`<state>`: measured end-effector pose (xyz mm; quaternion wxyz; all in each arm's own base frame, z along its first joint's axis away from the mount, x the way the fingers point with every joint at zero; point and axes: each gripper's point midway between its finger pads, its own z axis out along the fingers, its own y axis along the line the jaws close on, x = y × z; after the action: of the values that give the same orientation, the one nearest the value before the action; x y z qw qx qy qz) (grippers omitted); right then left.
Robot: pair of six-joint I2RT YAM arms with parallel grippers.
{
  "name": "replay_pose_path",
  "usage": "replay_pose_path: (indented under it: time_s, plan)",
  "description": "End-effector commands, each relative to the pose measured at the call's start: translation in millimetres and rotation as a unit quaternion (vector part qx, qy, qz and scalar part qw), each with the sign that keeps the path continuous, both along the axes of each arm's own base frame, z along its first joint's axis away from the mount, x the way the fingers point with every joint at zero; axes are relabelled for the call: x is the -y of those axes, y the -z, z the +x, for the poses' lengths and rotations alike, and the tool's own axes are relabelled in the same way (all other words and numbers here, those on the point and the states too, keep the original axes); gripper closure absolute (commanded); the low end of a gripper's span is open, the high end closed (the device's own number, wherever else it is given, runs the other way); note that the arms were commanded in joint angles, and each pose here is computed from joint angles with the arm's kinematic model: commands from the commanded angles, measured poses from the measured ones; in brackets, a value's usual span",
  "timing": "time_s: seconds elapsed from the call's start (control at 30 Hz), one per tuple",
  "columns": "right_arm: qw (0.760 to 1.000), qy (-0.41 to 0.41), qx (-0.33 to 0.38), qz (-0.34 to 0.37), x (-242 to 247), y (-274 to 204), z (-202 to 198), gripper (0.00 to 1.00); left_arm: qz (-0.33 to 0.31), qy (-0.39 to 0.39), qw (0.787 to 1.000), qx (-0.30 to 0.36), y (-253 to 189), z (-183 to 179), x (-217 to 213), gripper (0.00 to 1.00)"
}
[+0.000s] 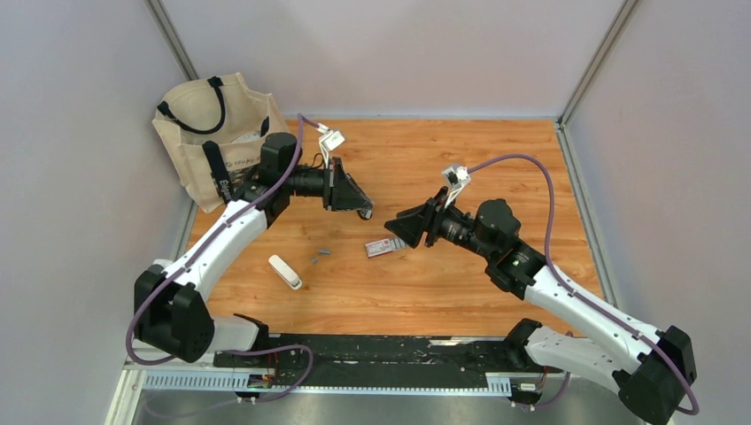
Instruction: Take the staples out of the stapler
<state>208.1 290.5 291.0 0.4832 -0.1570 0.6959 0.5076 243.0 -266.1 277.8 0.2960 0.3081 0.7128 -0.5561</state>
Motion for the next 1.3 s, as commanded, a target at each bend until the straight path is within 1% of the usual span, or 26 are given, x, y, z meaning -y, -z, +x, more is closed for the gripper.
replay_pose_path:
  time_s: [0.0, 0.03, 0.07, 0.1, 0.13, 0.4, 0.57, 0.67, 0.97, 1.13, 1.27]
  plan:
    - [0.997, -0.043, 0.039, 0.052, -9.6, -41.7, -10.2, 0.42, -0.119, 0.039, 0.992, -0.026, -60.8, -15.1, 4.5, 0.96]
    - [0.997, -0.048, 0.039, 0.055, -10.7, -43.6, -11.7, 0.42, -0.127, 0.036, 0.991, -0.028, -62.7, -13.5, 3.6, 0.96]
    - [0.996, -0.050, 0.041, 0.057, -10.7, -45.4, -12.0, 0.43, -0.138, 0.038, 0.990, -0.015, -64.5, -12.7, 3.7, 0.96]
    - [0.996, -0.054, 0.043, 0.060, -11.8, -48.1, -13.6, 0.43, -0.143, 0.038, 0.989, -0.033, -66.1, -13.9, 3.8, 0.96]
    - [0.996, -0.055, 0.044, 0.063, -12.0, -49.8, -13.5, 0.43, -0.144, 0.038, 0.988, -0.035, -64.8, -13.1, 4.2, 0.96]
    - [0.994, -0.067, 0.046, 0.076, -25.9, -57.4, -4.5, 0.46, -0.147, 0.043, 0.987, -0.043, -61.3, -18.6, 2.8, 0.96]
    - [0.990, -0.083, 0.053, 0.100, -34.1, -76.2, -2.9, 0.48, -0.144, 0.042, 0.988, -0.040, -57.5, -23.7, 0.8, 0.96]
    - [0.989, -0.089, 0.053, 0.102, -39.3, -81.3, -0.8, 0.49, -0.142, 0.039, 0.988, -0.040, -57.0, -23.5, 0.6, 0.96]
    - [0.992, -0.085, 0.038, 0.089, -42.2, -67.1, 3.8, 0.51, -0.143, 0.038, 0.988, -0.035, -58.1, -25.5, -0.3, 0.96]
    - [0.994, -0.080, 0.022, 0.074, -43.2, -46.9, 7.3, 0.52, -0.144, 0.040, 0.988, -0.031, -60.8, -27.3, -0.9, 0.96]
    - [0.994, -0.081, 0.019, 0.077, -44.4, -44.6, 7.3, 0.52, -0.144, 0.039, 0.988, -0.030, -60.8, -27.6, -1.0, 0.96]
